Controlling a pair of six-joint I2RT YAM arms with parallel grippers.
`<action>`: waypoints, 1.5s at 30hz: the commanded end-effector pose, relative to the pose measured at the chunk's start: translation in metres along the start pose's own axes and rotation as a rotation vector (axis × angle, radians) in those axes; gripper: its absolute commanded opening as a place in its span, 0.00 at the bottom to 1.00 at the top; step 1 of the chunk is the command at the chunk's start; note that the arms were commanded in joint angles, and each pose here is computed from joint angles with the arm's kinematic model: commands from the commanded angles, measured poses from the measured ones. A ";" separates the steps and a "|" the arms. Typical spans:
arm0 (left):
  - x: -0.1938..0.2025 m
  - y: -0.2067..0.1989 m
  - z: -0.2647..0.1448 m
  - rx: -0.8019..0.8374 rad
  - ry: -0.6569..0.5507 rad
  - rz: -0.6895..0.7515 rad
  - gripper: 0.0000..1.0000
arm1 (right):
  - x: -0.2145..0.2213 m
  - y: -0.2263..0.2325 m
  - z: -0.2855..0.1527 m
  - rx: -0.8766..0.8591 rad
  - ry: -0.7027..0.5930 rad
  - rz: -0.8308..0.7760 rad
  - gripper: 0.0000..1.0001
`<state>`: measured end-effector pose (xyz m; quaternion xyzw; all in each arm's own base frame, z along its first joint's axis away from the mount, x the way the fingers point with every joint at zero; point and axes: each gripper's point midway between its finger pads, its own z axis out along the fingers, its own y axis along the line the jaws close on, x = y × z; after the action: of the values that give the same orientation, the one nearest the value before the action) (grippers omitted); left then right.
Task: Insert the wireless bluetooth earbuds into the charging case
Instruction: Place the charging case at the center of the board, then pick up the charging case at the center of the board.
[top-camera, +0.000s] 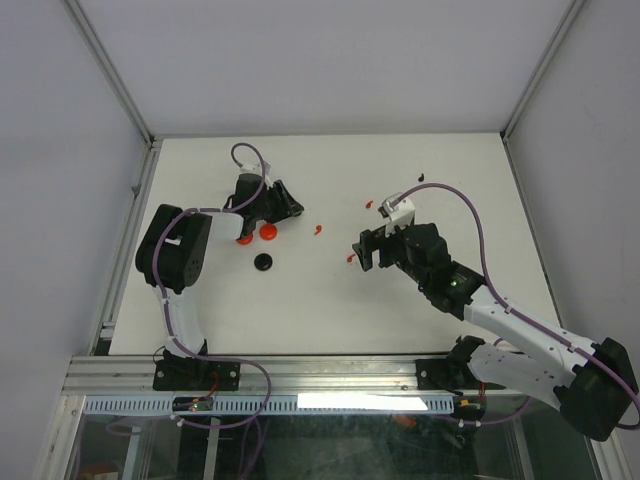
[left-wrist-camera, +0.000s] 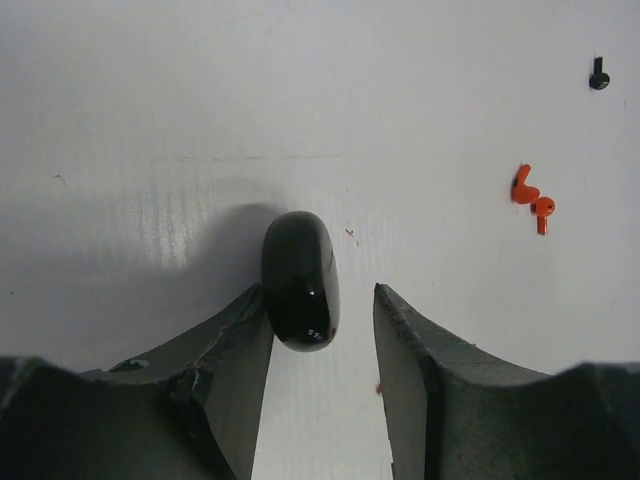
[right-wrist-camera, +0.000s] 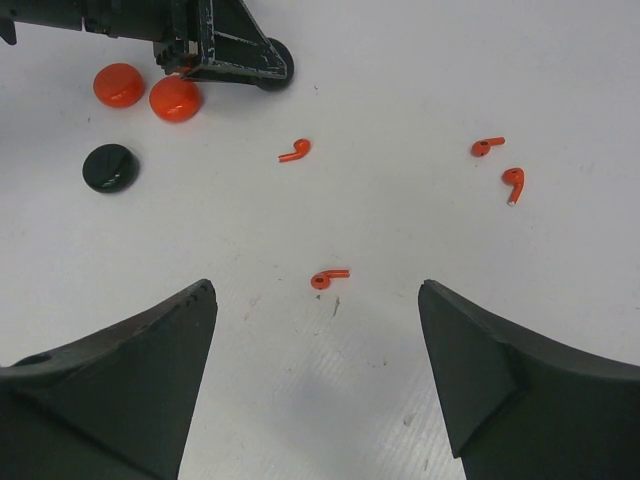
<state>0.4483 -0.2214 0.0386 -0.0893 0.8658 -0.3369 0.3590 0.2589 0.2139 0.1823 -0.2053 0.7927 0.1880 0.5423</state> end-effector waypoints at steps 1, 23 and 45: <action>-0.002 0.000 -0.005 -0.032 0.011 0.013 0.49 | -0.021 0.000 -0.001 0.004 -0.086 0.028 0.85; -0.002 -0.010 -0.108 -0.182 -0.097 0.144 0.67 | -0.014 0.005 0.000 -0.022 -0.066 0.032 0.86; 0.055 0.008 -0.158 -0.303 0.129 0.501 0.74 | -0.013 0.010 0.000 -0.051 -0.064 0.034 0.86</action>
<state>0.2943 -0.1481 0.0714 0.0301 0.9290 -0.1088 0.3525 0.2543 0.2173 0.1739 -0.2088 0.7951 0.2009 0.5327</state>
